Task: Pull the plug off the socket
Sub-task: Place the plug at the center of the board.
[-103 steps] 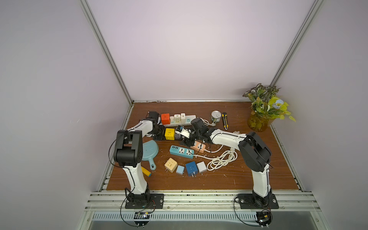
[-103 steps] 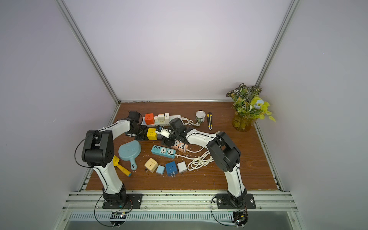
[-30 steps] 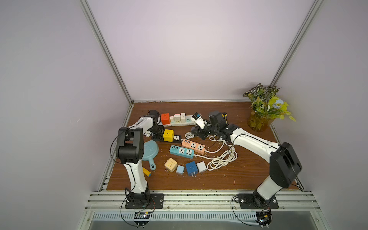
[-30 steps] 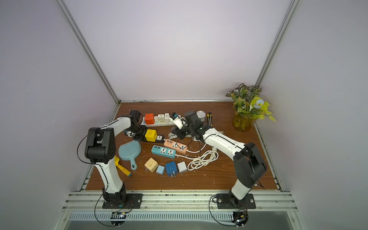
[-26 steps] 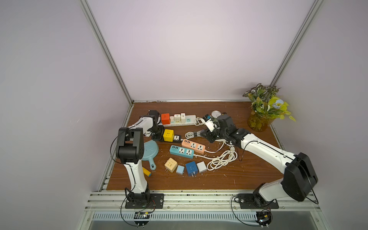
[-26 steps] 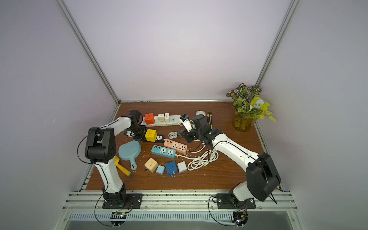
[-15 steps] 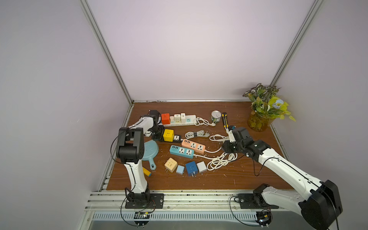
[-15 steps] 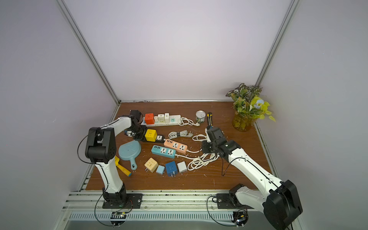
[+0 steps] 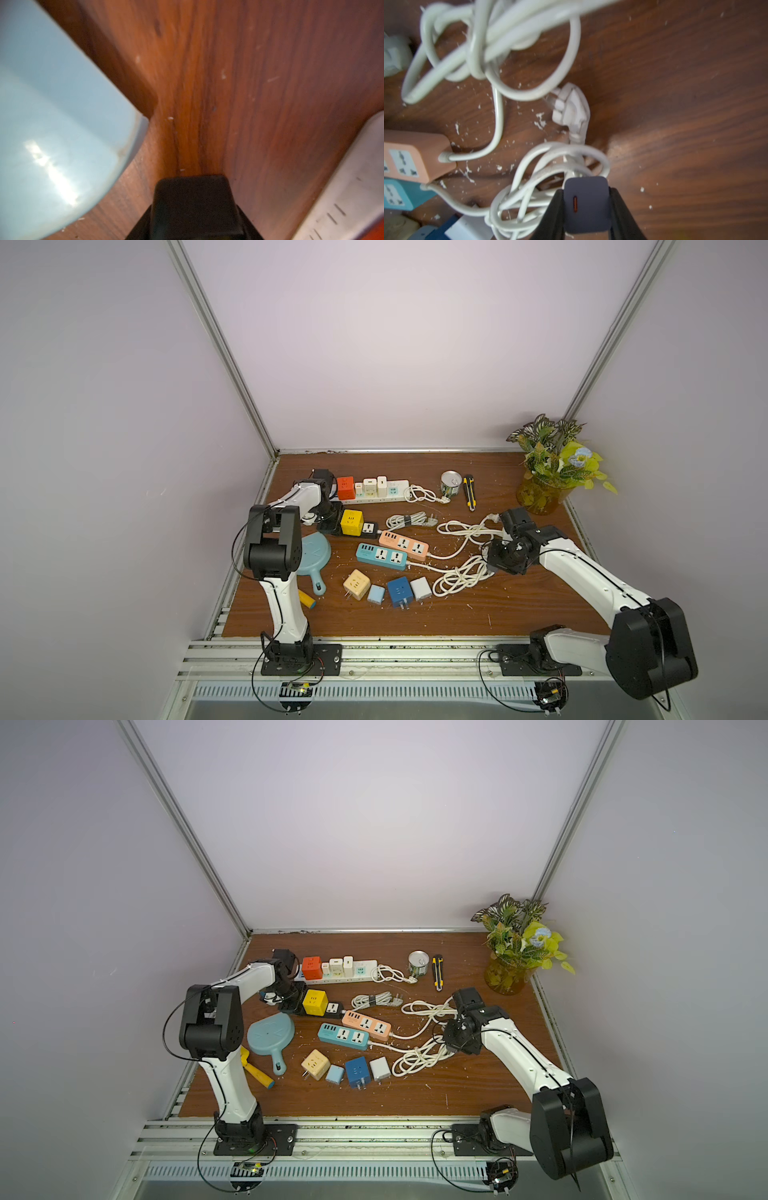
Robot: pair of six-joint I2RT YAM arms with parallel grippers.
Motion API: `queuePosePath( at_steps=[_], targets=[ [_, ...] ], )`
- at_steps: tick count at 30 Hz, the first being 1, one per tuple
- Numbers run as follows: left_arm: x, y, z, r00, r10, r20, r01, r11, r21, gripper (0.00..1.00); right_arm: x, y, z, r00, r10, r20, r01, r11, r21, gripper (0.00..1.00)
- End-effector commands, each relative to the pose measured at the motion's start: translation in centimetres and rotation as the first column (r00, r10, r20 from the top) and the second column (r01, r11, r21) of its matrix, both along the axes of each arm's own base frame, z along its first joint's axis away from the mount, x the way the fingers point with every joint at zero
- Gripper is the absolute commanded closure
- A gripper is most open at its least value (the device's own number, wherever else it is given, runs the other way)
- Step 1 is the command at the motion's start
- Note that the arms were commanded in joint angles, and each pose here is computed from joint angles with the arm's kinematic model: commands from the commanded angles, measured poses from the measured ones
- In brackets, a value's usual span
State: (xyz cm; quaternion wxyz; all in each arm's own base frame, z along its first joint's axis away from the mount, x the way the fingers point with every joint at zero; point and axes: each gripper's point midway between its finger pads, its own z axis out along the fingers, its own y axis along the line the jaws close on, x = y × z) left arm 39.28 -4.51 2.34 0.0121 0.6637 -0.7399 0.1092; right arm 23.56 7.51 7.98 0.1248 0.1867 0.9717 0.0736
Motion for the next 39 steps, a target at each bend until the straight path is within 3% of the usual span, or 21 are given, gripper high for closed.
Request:
queuePosePath(
  at_steps=[1,7,14,26,31,35,39],
  targets=[
    [-4.0,1.8,-4.2,0.982,-0.010,-0.190,0.035,0.991,0.126,0.84,-2.8,-0.3,1.2,0.998,-0.044,-0.047,0.045,0.999,0.029,1.00],
    [-3.7,1.4,-4.3,0.982,-0.014,-0.189,0.038,0.992,0.123,0.84,-5.1,2.2,1.3,0.995,0.059,-0.087,-0.045,0.988,0.149,1.00],
    [-3.5,1.4,-4.1,0.983,-0.013,-0.181,0.036,0.991,0.126,0.84,-9.1,7.9,-1.5,0.923,0.325,-0.206,-0.287,0.938,0.192,0.98],
    [-3.9,1.6,-4.2,0.981,-0.015,-0.194,0.042,0.990,0.135,0.84,-7.8,13.5,-3.7,0.831,0.495,-0.254,-0.464,0.868,0.175,0.94],
    [-3.8,1.6,-4.1,0.981,-0.017,-0.191,0.043,0.990,0.133,0.84,-7.6,14.4,-4.3,0.810,0.519,-0.271,-0.493,0.855,0.163,0.82],
    [-3.7,1.6,-4.1,0.982,-0.017,-0.190,0.043,0.990,0.132,0.84,-7.8,14.6,-4.5,0.801,0.528,-0.281,-0.501,0.849,0.166,0.57],
    [-3.7,1.5,-4.1,0.981,-0.019,-0.191,0.045,0.990,0.131,0.84,-7.8,14.5,-4.3,0.800,0.531,-0.280,-0.508,0.847,0.156,0.40]
  ],
)
